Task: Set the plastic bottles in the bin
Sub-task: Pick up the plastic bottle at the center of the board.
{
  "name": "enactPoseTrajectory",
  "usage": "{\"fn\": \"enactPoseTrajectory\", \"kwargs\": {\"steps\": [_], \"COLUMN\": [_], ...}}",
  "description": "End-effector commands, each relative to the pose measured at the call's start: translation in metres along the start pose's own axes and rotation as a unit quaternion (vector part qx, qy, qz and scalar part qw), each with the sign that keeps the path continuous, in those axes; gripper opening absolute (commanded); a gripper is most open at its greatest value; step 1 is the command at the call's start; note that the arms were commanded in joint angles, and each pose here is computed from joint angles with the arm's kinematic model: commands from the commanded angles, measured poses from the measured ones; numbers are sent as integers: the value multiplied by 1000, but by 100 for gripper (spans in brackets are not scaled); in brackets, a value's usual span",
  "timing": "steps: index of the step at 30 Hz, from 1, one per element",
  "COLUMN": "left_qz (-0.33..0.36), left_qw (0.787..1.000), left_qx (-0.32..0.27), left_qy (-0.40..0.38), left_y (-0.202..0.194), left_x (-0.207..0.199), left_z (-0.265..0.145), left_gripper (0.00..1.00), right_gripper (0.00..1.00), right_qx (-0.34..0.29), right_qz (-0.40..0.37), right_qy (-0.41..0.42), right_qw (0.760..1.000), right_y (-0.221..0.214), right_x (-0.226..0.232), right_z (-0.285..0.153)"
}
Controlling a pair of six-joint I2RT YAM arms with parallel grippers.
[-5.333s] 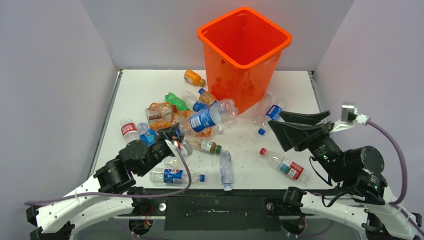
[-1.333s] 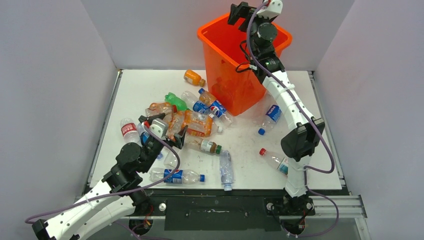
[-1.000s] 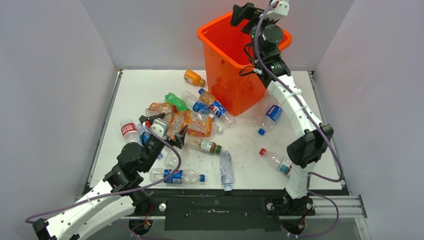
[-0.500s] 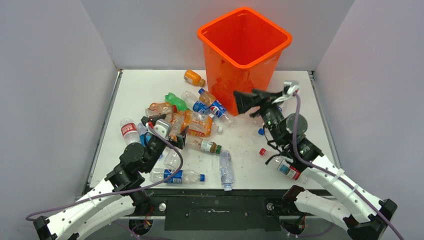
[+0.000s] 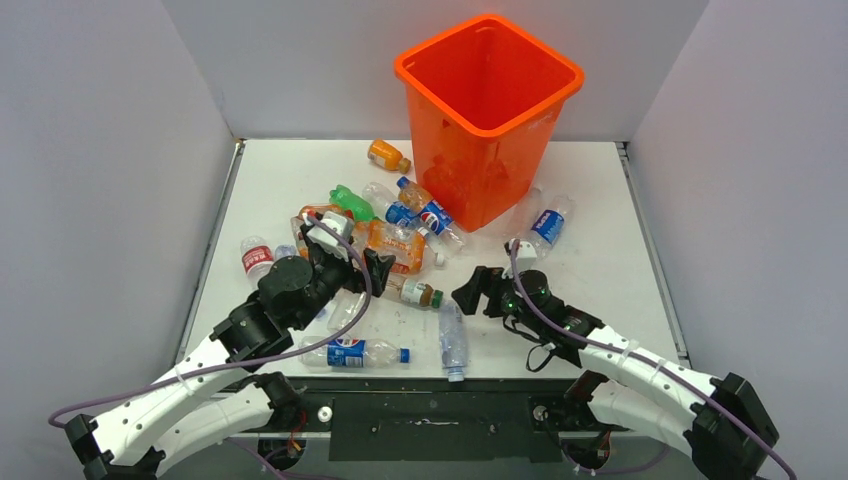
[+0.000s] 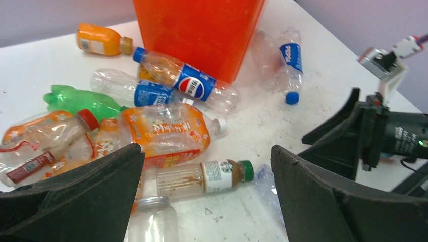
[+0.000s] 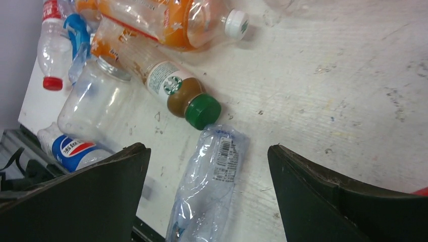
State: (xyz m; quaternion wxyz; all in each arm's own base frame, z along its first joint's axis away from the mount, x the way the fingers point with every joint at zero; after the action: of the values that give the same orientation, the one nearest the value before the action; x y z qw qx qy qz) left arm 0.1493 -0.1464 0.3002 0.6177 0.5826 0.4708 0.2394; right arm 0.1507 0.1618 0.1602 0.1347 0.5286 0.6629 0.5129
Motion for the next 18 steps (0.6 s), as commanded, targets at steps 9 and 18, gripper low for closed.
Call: {"fn": "enactPoseTrajectory", "kwargs": {"steps": [9,18], "left_qz": [-44,-33], "left_qw": [986,992], "left_qx": [0,19], "left_qy": [-162,-121], "left_y": [-18,-21], "left_x": [-15,-12], "left_z": [-20,-14], "left_gripper": [96,96], "right_gripper": [90,90], "right_qx": [159,193], "right_qz": [-81,-102], "right_qy": [5,-52], "right_qw": [984,975], "right_y": [-18,-32], "right_x": [37,36], "right_z": [19,42]}}
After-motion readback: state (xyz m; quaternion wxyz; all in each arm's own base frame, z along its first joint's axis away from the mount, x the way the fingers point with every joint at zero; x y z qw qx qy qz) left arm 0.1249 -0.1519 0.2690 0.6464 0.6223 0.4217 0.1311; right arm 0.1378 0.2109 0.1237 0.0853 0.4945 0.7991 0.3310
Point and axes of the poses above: each gripper's point midway between its finger pads, its own z axis out along the fingers, its own x axis along the line the jaws close on, y = z × x, the point moved 10 cm from there along -z, back along the fingers, and after that the axes turned 10 degrees about -z, right-handed, at the moved point
